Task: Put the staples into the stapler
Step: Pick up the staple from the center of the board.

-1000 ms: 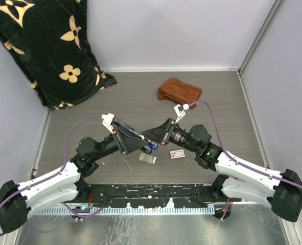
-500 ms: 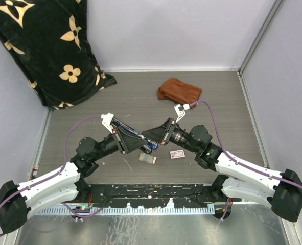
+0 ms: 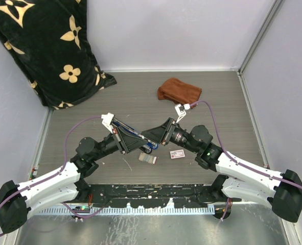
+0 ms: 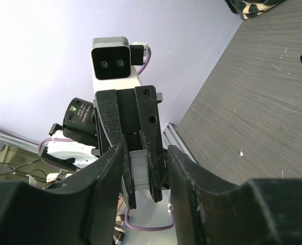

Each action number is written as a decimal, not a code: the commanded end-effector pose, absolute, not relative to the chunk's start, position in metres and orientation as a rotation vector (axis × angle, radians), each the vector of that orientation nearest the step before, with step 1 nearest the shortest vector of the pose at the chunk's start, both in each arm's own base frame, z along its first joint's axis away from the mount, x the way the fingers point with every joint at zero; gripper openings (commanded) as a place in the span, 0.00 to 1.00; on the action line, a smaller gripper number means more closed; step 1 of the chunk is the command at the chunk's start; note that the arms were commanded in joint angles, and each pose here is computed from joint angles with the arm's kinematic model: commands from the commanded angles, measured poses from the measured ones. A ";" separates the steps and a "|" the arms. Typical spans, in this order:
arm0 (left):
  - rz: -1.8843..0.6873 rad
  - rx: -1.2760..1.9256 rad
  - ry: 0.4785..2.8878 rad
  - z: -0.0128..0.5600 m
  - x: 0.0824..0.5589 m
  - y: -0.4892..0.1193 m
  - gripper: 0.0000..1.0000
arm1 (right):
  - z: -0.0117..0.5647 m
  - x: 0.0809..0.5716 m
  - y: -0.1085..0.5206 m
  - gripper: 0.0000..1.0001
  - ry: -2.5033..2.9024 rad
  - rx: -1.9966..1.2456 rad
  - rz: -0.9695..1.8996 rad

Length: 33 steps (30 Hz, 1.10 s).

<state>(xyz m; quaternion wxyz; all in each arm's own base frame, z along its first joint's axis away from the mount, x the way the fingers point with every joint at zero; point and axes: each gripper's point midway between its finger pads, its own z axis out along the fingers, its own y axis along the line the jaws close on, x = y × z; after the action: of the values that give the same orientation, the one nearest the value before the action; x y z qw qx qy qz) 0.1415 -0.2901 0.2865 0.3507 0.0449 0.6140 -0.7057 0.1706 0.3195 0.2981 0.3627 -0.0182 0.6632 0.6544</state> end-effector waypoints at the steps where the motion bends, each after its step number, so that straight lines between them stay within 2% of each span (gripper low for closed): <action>1: -1.861 0.151 1.480 0.317 0.138 -0.289 0.19 | 0.317 0.169 0.312 0.50 1.625 -0.071 1.684; 5: -1.852 0.157 1.512 0.310 0.138 -0.291 0.19 | 0.316 0.172 0.308 0.62 1.626 -0.071 1.640; 9: -1.796 0.210 1.590 0.294 0.137 -0.294 0.18 | 0.313 0.177 0.300 0.69 1.660 -0.079 1.539; 15: -1.501 0.474 1.900 0.231 0.128 -0.289 0.17 | 0.301 0.184 0.273 0.69 1.775 -0.176 1.235; 19: -1.436 0.708 1.963 0.219 0.112 -0.288 0.15 | 0.283 0.168 0.265 0.68 1.867 -0.442 1.092; 26: -1.434 1.087 1.886 0.220 0.073 -0.297 0.14 | 0.269 0.101 0.272 0.67 1.900 -0.947 1.258; 33: -1.558 1.245 1.821 0.230 0.038 -0.304 0.15 | 0.264 0.067 0.279 0.67 1.895 -1.134 1.446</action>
<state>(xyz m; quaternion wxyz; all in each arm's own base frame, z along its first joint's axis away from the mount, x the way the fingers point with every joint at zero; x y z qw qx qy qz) 0.0565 -0.3026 0.2081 0.2257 0.4004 0.7043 -0.5410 0.0945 0.2755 0.2438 0.2793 -0.3561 0.7482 0.4851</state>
